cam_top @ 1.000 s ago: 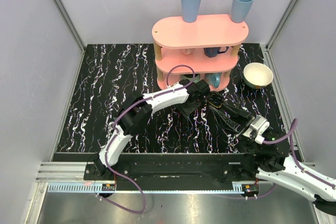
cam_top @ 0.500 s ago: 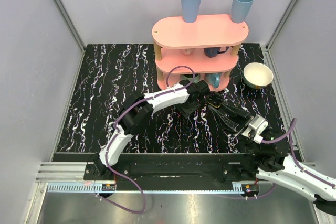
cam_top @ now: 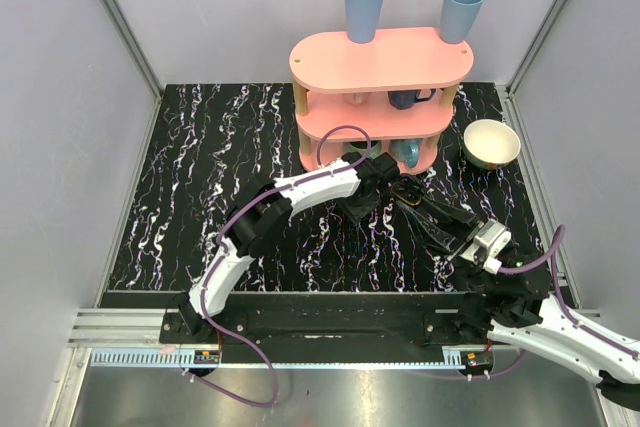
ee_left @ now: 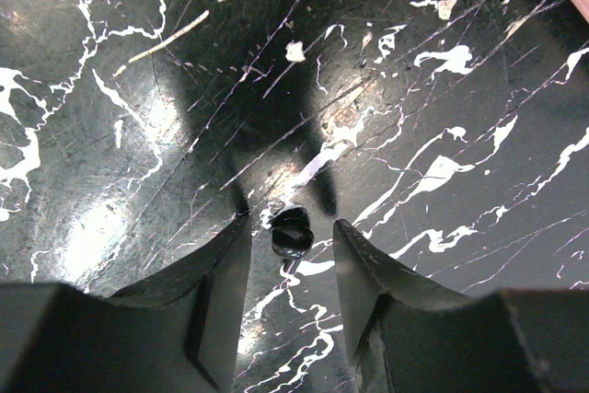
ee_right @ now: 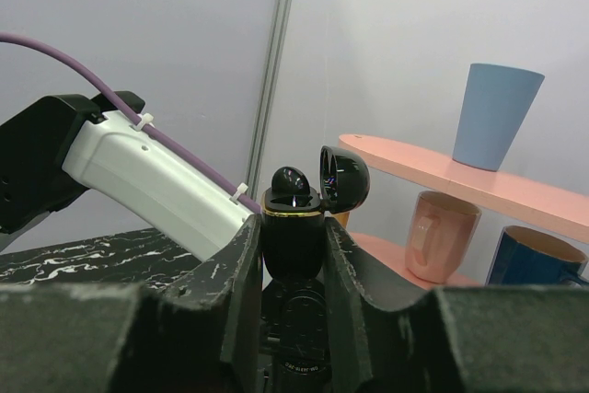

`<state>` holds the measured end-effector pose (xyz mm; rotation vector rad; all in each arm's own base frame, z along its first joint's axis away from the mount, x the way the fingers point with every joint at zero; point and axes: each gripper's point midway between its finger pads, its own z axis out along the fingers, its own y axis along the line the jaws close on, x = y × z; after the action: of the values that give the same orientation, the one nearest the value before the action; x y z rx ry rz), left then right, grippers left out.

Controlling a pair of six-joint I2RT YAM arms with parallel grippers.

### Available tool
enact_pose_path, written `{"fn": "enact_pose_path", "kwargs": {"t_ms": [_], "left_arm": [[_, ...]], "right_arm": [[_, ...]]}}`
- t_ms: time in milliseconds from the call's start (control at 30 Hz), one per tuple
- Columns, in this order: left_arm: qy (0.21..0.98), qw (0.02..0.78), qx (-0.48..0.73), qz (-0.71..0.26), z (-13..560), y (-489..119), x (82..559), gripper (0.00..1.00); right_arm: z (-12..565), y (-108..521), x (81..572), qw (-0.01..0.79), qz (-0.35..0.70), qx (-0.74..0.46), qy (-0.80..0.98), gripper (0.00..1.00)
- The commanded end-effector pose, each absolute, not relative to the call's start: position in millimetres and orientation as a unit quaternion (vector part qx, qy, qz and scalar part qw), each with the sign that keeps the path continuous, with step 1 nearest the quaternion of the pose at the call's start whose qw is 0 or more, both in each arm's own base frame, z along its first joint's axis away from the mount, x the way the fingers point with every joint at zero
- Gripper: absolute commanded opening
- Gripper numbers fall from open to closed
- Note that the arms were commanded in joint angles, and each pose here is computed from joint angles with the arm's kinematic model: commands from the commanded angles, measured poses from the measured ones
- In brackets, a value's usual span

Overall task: Insert the wireless bluetooth earbuds into the charging case
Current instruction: Pick up the right earbud from the center of the board.

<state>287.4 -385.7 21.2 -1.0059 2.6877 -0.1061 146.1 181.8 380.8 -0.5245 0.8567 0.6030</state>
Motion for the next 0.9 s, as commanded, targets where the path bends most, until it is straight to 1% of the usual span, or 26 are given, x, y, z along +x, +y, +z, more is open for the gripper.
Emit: {"fn": "enact_pose_path", "kwargs": {"t_ms": [0,600,633,833,867], "left_arm": [[0.928,0.119,-0.352,-0.032,6,-390,287,0.44],[0.930,0.109,-0.349,-0.028,-1,-392,284,0.37],[0.931,0.109,-0.349,-0.027,-2,-392,284,0.34],[0.931,0.106,-0.350,-0.023,-4,-389,281,0.32],[0.930,0.106,-0.350,-0.023,-4,-389,281,0.30]], "right_arm": [[395,177,139,0.843,0.293,-0.242,0.380,0.00],[395,176,137,0.843,0.295,-0.244,0.377,0.00],[396,176,137,0.844,0.295,-0.244,0.376,0.00],[395,178,137,0.842,0.295,-0.248,0.377,0.00],[395,177,136,0.843,0.296,-0.246,0.376,0.00]]}}
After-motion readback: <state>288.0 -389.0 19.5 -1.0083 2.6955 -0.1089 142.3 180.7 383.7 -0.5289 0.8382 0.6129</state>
